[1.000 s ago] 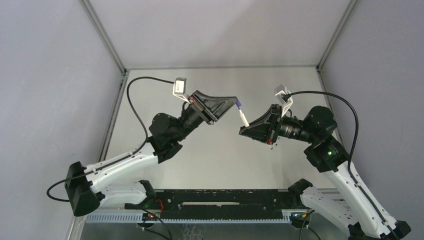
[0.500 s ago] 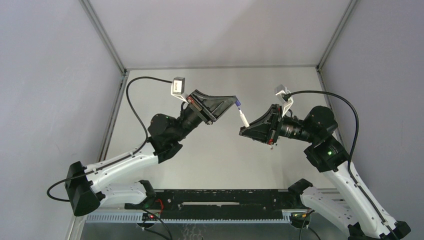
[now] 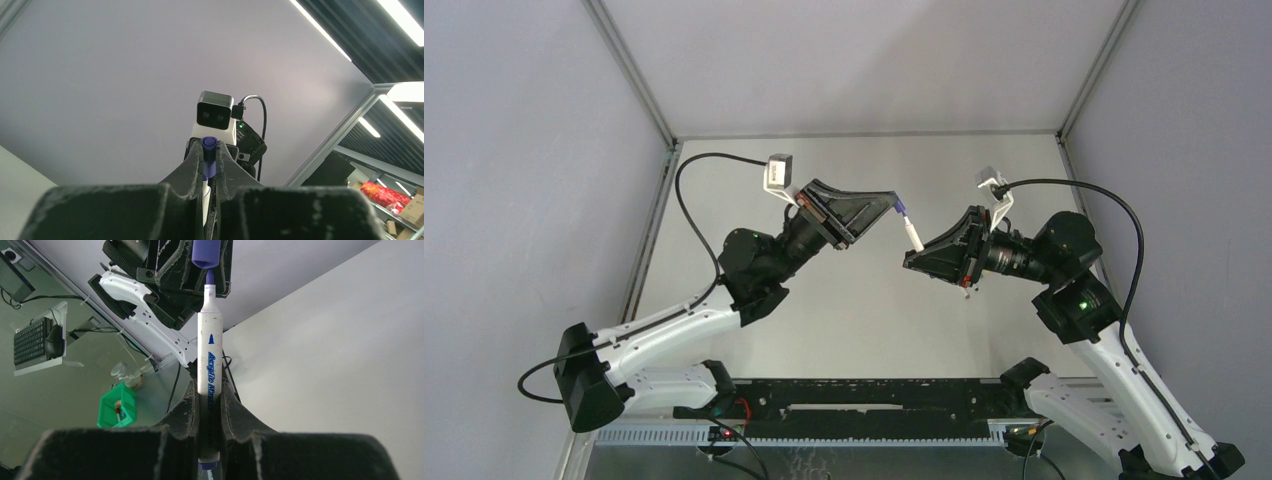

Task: Insert the pens into the pen caps
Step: Insert the pen cap onto the pen.

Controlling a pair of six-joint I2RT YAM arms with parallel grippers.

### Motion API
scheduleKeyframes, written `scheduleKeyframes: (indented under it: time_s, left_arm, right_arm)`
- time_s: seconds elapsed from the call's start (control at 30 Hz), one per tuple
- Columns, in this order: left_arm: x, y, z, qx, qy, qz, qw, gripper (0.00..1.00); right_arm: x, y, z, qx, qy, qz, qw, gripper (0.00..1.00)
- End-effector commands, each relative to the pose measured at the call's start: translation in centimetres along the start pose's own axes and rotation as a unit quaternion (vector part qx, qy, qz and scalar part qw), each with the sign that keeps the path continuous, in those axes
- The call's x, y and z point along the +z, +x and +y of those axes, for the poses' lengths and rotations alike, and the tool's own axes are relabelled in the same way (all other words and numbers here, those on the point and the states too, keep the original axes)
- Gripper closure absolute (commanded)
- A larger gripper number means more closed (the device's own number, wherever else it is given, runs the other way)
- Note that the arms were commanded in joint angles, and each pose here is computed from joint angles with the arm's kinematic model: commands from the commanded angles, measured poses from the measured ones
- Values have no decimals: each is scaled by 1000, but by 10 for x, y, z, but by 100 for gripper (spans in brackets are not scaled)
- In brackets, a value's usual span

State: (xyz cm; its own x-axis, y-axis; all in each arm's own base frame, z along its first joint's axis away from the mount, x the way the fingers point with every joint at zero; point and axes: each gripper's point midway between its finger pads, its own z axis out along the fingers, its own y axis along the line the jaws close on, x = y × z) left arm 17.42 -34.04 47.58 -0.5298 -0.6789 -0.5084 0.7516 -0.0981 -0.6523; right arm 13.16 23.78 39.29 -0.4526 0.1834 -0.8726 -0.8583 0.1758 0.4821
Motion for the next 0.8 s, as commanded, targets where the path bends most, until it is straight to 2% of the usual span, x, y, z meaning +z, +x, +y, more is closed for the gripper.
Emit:
scheduleKeyframes:
  time_s: [0.0,0.43,0.77]
  left_arm:
    - [3,-4,-22,-4,40,1,999,100]
    - [4,8,-17,-3,44,26,999,100]
    - [-7,40,-21,11,84,120,989,100]
  right_arm:
    - [0,-14,10,-14,-13,-18,1000,100]
    - [-1,-21,13,-23,-17,-24,999,100]
    - [-2,-31,22,-31,-34,-33,998,100]
